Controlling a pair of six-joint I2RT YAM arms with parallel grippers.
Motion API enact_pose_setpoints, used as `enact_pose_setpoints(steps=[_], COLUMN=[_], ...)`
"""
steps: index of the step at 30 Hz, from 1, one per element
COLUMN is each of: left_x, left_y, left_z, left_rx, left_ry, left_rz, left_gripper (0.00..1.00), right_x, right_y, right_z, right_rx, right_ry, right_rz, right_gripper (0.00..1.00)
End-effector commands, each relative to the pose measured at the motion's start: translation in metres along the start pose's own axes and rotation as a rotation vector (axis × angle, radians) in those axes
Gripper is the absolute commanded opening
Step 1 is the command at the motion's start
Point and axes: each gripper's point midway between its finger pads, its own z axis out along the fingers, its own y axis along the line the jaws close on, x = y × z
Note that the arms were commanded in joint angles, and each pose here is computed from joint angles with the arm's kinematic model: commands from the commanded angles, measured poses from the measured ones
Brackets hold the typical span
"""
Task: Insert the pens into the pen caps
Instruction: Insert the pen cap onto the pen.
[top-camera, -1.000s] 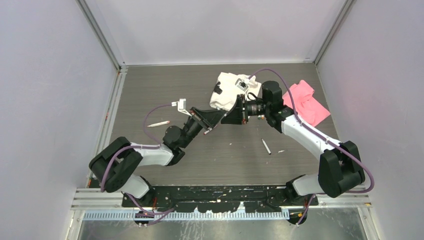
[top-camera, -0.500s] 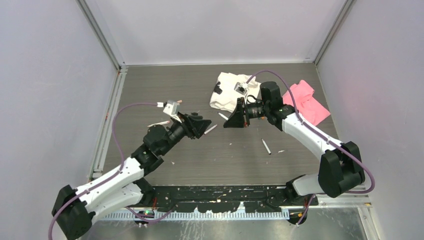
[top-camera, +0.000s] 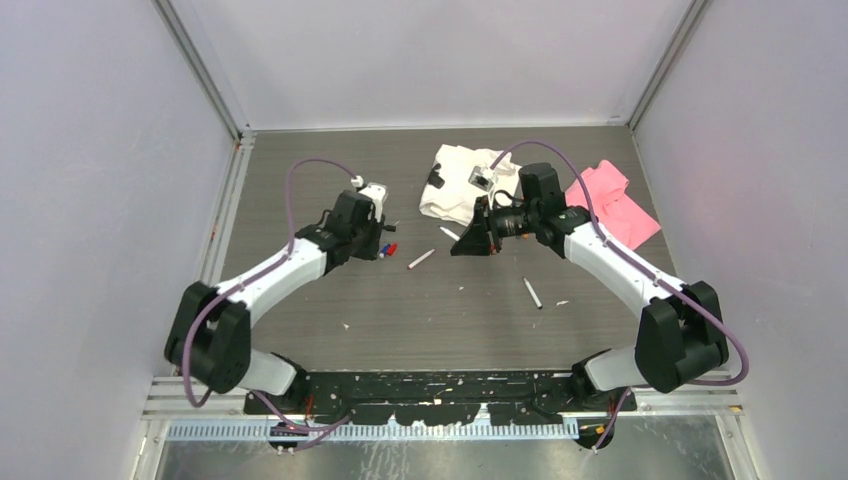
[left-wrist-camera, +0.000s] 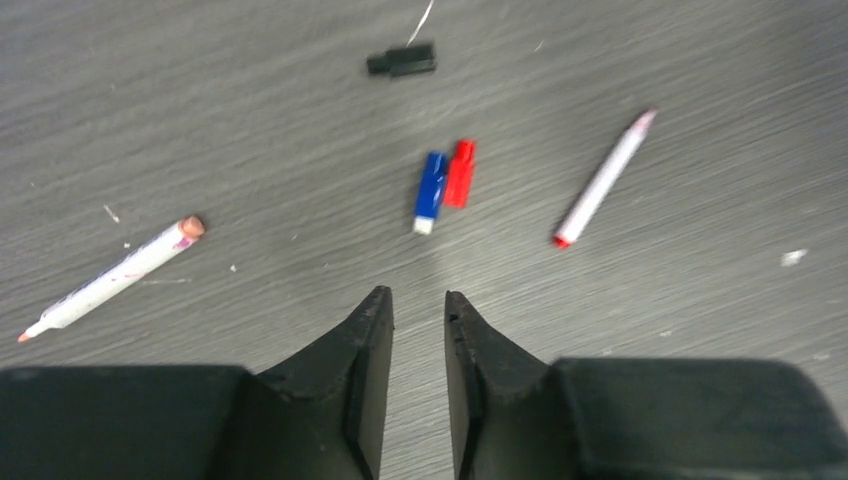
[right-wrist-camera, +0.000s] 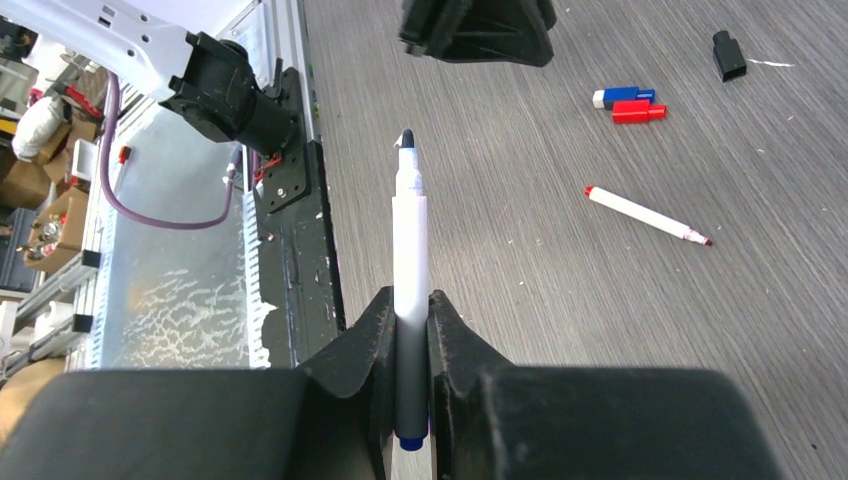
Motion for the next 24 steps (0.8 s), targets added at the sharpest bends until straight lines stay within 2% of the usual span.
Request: enact_pose_setpoints(steps=[1, 7, 12, 24], left_x=[0.001, -0.005, 0.0, 0.008], left_y=[0.013, 0.005, 0.01, 0.009], left_z=[0.018, 0.057, 0.075, 0.086], left_rx=[-0.043, 0.024, 0.018, 0.089], left_ry=[0.12, 0.178, 0.222, 0.238], left_rz=[0.125, 0.149, 0.156, 0.109], left_gripper=[0.32, 0.35, 0.37, 0.34], right_x=[-0.016, -0.016, -0.015, -0.011], right_y=[-0.003, -0.001, -0.001, -0.004], right_z=[-0.002, -0.002, -0.002, 0.0], right_rx=[0.011, 0.004, -0.001, -0.007], right_ry=[-0.017, -0.013, -0.007, 0.009], right_rz=[-0.047, -0.047, -0.046, -0.032], right_gripper=[0.01, 0.01, 0.01, 0.01])
